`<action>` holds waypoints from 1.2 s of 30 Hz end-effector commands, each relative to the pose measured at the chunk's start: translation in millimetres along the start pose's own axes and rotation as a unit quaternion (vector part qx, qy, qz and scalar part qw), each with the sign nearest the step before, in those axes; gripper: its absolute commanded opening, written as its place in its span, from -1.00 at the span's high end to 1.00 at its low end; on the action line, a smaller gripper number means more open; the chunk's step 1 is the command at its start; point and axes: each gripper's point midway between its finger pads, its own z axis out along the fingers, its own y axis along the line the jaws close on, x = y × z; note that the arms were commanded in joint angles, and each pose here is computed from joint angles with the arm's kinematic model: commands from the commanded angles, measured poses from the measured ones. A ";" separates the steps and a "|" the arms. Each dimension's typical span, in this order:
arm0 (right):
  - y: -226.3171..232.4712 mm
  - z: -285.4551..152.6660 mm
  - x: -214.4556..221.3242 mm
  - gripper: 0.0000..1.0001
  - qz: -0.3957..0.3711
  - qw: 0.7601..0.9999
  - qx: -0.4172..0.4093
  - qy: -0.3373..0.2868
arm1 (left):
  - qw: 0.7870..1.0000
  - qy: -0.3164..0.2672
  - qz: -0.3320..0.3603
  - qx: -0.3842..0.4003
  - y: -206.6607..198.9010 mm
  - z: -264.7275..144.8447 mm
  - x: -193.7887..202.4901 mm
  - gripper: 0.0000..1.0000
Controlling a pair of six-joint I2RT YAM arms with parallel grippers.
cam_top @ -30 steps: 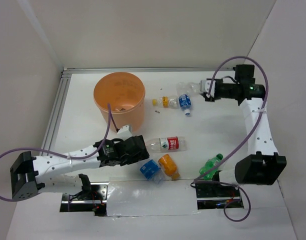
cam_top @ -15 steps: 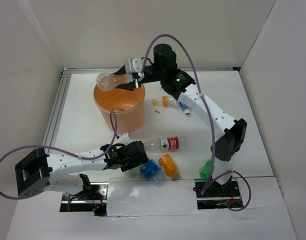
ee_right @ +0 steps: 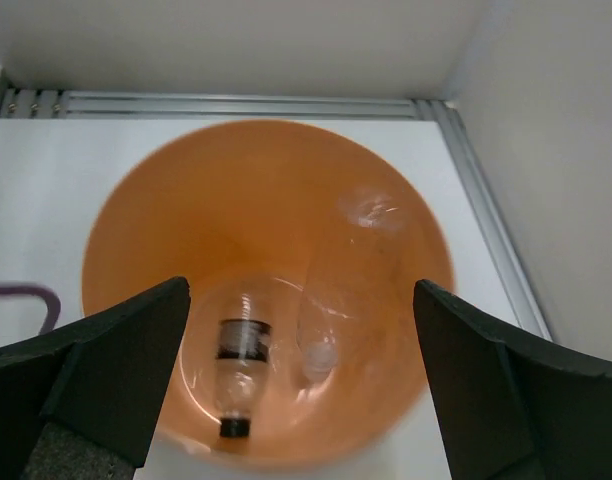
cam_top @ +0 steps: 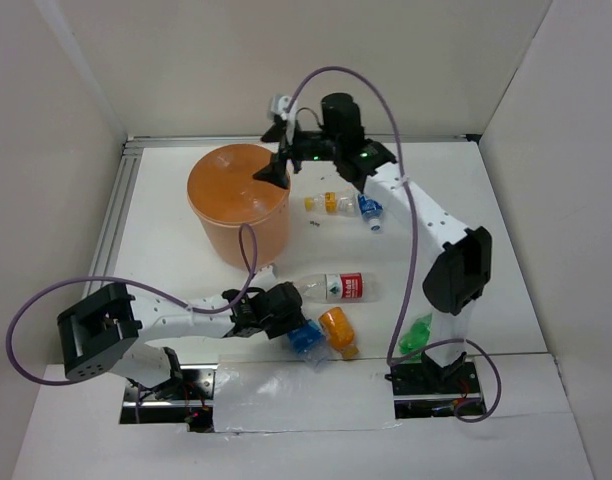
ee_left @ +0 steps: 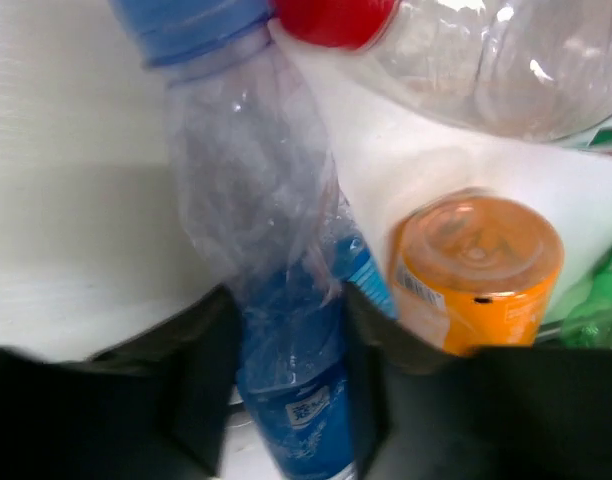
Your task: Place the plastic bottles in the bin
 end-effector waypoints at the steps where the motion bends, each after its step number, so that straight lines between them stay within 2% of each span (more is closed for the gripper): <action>1: -29.2 -78.2 -21.9 -0.98 0.026 0.996 0.080 0.003 | 0.999 0.021 0.027 -0.015 12.2 5.8 11.3 0.08; 2: -26.0 -96.8 -19.8 -0.92 0.043 0.995 0.086 0.012 | 0.999 0.022 0.033 -0.020 13.1 1.6 10.3 0.29; 3: -25.6 -108.8 -10.0 -0.79 0.059 0.994 0.090 0.024 | 0.999 0.023 0.043 -0.023 16.3 -2.0 9.7 0.65; 4: -19.9 -118.5 10.6 -0.38 0.073 0.993 0.081 0.043 | 0.998 0.030 0.057 -0.016 11.3 -10.6 17.4 0.80; 5: -15.2 -141.6 23.9 -0.07 0.090 0.990 0.088 0.068 | 0.998 0.022 0.066 0.003 1.7 -23.9 14.4 0.94; 6: -13.3 -152.9 36.6 0.18 0.079 0.989 0.090 0.086 | 0.996 0.014 0.087 -0.009 8.4 -33.1 12.9 1.00; 8: 5.6 -182.3 74.9 0.58 0.116 0.980 0.091 0.131 | 0.993 0.002 0.116 0.018 -8.0 -59.1 15.3 1.00; 9: 12.0 -191.1 86.2 0.58 0.106 0.980 0.084 0.143 | 0.991 -0.017 0.124 0.045 -18.4 -77.9 6.7 1.00; 10: 27.1 -199.1 113.8 0.53 0.129 0.975 0.076 0.166 | 0.986 -0.022 0.157 0.053 -19.8 -91.3 5.3 1.00; 13: 51.7 -224.1 140.8 -0.68 0.137 0.969 0.076 0.193 | 0.972 -0.092 0.177 0.127 -58.1 -143.5 -32.4 1.00; 14: 70.2 -230.3 158.0 -0.91 0.151 0.965 0.070 0.204 | 0.966 -0.120 0.173 0.153 -76.9 -168.0 -48.7 1.00; 15: 76.3 -236.0 168.0 -1.00 0.151 0.963 0.072 0.213 | 0.958 -0.172 0.167 0.156 -85.9 -183.1 -71.9 1.00; 16: 93.7 -237.4 185.6 -1.00 0.170 0.958 0.061 0.223 | 0.949 -0.209 0.183 0.150 -92.6 -193.7 -92.0 1.00; 17: 99.4 -238.8 186.7 -1.00 0.168 0.958 0.062 0.222 | 0.939 -0.259 0.162 0.159 -110.7 -221.8 -121.9 1.00; 19: 109.1 -239.3 197.4 -1.00 0.179 0.956 0.058 0.227 | 0.927 -0.314 0.155 0.135 -119.0 -239.6 -160.6 1.00; 20: 117.7 -239.7 206.9 -1.00 0.192 0.952 0.052 0.232 | 0.923 -0.348 0.130 0.100 -113.6 -239.2 -192.0 1.00; 21: 121.9 -238.6 208.1 -1.00 0.190 0.952 0.049 0.236 | 0.914 -0.379 0.102 0.099 -117.5 -253.2 -216.4 1.00; 23: 125.0 -235.8 214.0 -1.00 0.195 0.949 0.046 0.245 | 0.901 -0.420 0.082 0.076 -110.1 -256.9 -253.5 1.00; 24: 132.0 -233.5 222.3 -1.00 0.204 0.943 0.040 0.259 | 0.890 -0.451 0.049 0.050 -92.5 -262.5 -286.9 1.00; 25: 132.7 -231.7 226.9 -1.00 0.201 0.943 0.042 0.263 | 0.887 -0.457 0.039 0.046 -93.0 -257.9 -303.1 1.00; 26: 136.7 -229.7 235.3 -1.00 0.204 0.937 0.042 0.280 | 0.879 -0.477 0.015 0.015 -74.5 -262.0 -330.8 1.00; 27: 130.7 -226.9 239.3 -1.00 0.196 0.937 0.051 0.286 | 0.882 -0.471 0.012 -0.005 -69.7 -247.4 -342.8 1.00; 30: 123.6 -223.9 255.5 -1.00 0.197 0.925 0.070 0.316 | 0.881 -0.468 0.008 -0.070 -40.7 -230.5 -373.1 0.73; 31: 123.3 -221.1 258.5 -1.00 0.197 0.924 0.071 0.321 | 0.884 -0.458 0.009 -0.092 -34.4 -217.0 -378.7 0.56; 32: 125.0 -219.7 261.9 -1.00 0.198 0.922 0.068 0.327 | 0.884 -0.455 0.013 -0.104 -29.5 -211.6 -381.9 0.34; 33: 122.7 -214.0 260.5 -1.00 0.191 0.923 0.067 0.327 | 0.885 -0.451 0.018 -0.115 -25.4 -206.7 -384.3 -0.29; 34: 119.1 -209.9 264.2 -1.00 0.189 0.923 0.071 0.328 | 0.885 -0.450 0.019 -0.116 -27.0 -204.3 -386.2 -0.55; 35: 121.1 -208.0 266.9 -1.00 0.188 0.921 0.067 0.333 | 0.887 -0.440 0.033 -0.136 -20.3 -196.1 -387.2 -0.71; 36: 123.1 -203.0 269.5 -1.00 0.182 0.921 0.062 0.339 | 0.885 -0.446 0.030 -0.130 -24.0 -201.4 -389.8 -0.99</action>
